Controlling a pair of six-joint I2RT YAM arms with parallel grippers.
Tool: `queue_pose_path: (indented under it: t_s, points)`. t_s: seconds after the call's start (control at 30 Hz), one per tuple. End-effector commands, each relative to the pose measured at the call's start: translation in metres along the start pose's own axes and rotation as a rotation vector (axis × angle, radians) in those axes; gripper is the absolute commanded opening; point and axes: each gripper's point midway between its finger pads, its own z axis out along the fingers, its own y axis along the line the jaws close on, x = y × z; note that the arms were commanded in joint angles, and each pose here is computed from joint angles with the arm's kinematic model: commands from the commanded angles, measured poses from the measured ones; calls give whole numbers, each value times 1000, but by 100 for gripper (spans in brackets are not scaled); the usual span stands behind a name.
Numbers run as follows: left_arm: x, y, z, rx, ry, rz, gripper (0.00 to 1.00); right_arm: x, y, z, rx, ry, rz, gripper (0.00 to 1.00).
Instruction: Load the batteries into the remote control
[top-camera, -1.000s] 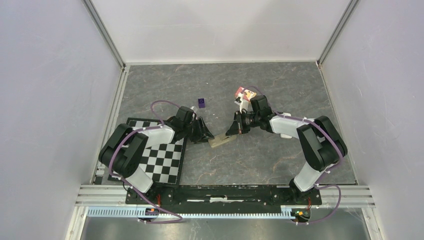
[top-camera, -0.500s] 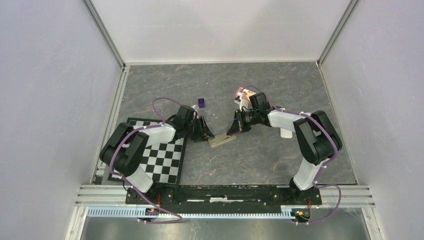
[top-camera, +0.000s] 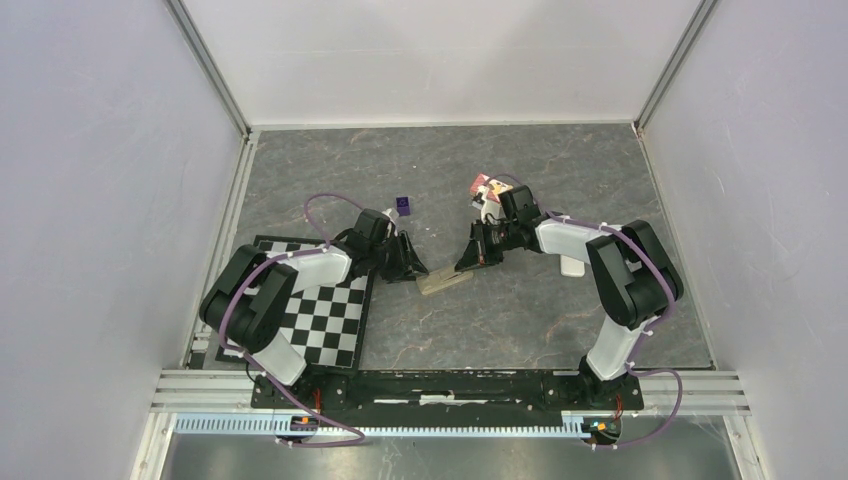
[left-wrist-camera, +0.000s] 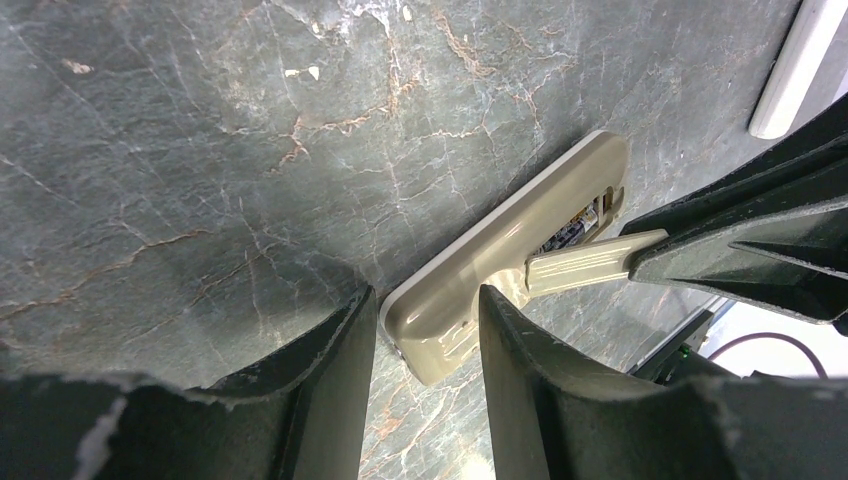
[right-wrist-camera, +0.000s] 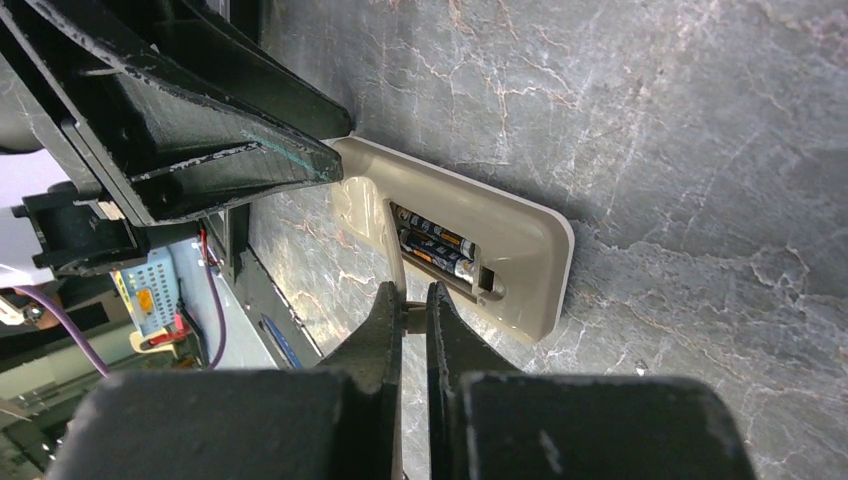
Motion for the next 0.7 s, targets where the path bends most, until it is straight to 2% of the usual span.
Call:
queue_pose_path:
  t_s: [0.0, 0.27, 0.47, 0.67]
  points:
    - [-6, 4, 3, -27, -20, 50, 50, 24, -25, 6, 117, 50, 118, 0]
    - [-6, 3, 4, -19, -21, 45, 50, 26, -28, 1, 157, 20, 168, 0]
    - [-4, 0, 5, 4, -11, 45, 50, 20, -20, 6, 123, 38, 111, 0]
    - [-2, -10, 6, 59, -8, 53, 50, 29, -8, 18, 110, 77, 58, 5]
